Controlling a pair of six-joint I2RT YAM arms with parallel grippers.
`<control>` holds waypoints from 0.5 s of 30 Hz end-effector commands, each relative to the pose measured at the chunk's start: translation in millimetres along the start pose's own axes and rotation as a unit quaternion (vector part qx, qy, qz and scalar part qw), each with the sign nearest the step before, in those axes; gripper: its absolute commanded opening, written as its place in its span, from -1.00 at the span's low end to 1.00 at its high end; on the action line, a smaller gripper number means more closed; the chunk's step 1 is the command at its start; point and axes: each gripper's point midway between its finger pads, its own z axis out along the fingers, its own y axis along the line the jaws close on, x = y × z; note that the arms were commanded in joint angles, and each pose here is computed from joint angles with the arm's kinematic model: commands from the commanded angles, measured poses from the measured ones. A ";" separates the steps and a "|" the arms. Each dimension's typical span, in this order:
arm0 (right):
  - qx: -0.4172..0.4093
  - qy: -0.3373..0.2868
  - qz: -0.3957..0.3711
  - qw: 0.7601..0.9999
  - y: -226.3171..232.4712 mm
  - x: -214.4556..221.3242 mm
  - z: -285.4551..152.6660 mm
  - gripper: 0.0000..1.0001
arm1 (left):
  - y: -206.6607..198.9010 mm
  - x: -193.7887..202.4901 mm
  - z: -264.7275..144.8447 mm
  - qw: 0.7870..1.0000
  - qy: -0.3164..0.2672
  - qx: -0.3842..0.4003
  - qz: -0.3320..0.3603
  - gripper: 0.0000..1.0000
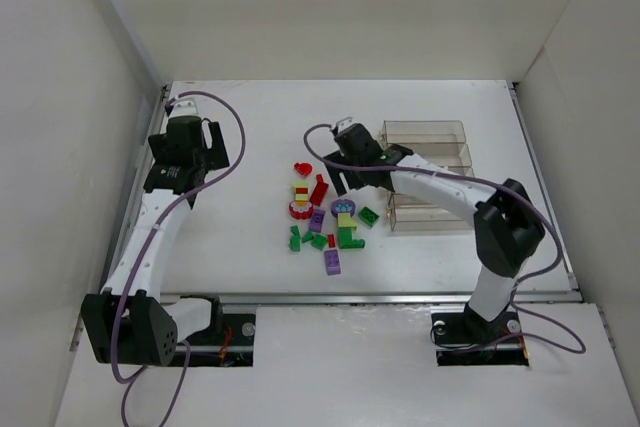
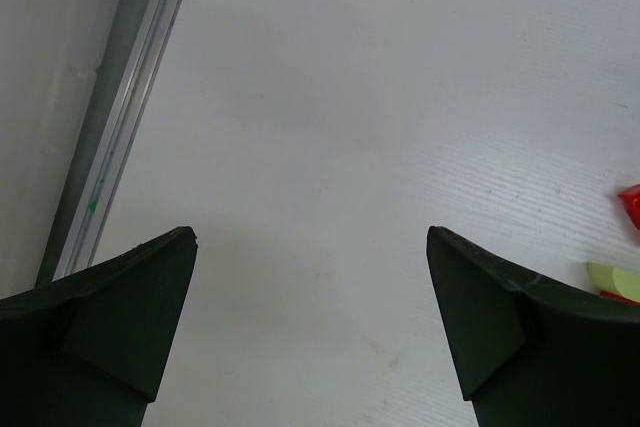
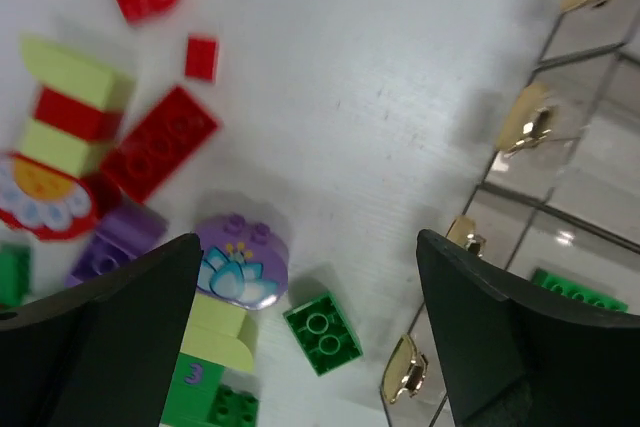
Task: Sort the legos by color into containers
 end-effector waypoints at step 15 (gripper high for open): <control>-0.083 0.117 -0.082 0.986 12.6 77.9 6.8 0.53 | 1.9 -2.3 -2.7 1.000 -0.012 0.004 0.000 1.00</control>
